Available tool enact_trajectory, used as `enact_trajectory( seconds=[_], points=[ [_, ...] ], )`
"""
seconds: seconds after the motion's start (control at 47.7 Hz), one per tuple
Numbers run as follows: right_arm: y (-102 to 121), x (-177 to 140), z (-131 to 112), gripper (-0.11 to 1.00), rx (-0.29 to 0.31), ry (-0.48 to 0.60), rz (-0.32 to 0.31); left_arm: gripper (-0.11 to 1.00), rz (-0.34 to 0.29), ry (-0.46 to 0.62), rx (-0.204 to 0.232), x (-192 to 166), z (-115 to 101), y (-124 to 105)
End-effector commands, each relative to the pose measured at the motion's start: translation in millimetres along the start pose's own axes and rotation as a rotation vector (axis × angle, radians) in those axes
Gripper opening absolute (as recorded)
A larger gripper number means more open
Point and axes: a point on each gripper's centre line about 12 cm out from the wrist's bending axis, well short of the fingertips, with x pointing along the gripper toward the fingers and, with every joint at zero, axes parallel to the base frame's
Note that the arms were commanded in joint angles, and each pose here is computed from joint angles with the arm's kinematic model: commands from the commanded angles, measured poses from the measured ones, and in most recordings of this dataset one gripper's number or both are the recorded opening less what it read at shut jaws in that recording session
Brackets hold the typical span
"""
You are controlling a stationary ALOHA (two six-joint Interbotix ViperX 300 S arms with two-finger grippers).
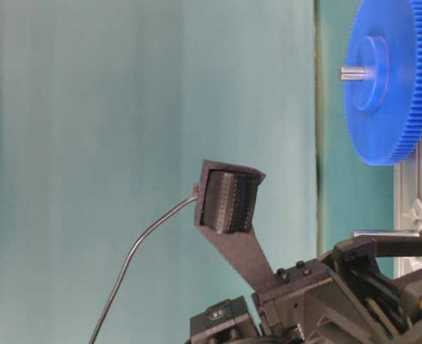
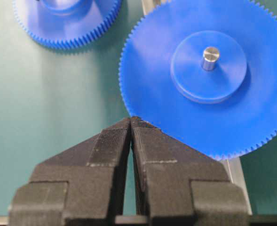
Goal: Insert the small gear onto the shaft.
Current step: 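Lift the gear and carry it over the empty left shaft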
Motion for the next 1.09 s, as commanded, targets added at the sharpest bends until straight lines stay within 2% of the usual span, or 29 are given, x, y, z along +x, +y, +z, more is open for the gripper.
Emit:
enact_trajectory(
  seconds=[0.0,0.503,0.587,0.818,0.944,1.069],
  points=[
    [1,-3,9,0.12,0.010,-0.030,0.005,0.71,0.000,-0.026,0.004,-13,9,0],
    [1,0,9,0.12,0.009,-0.059,0.008,0.71,0.003,-0.154,0.011,-65,37,4],
    [1,1,10,0.12,0.009,-0.066,0.008,0.71,0.016,-0.158,0.009,-78,36,12],
    [2,1,12,0.12,0.006,-0.070,0.009,0.71,0.071,-0.199,0.038,-117,41,42],
    [1,1,12,0.12,0.010,-0.072,0.009,0.71,0.106,-0.211,0.066,-128,44,60],
    [1,1,12,0.12,0.009,-0.072,0.008,0.71,0.130,-0.215,0.074,-130,46,73]
  ],
)
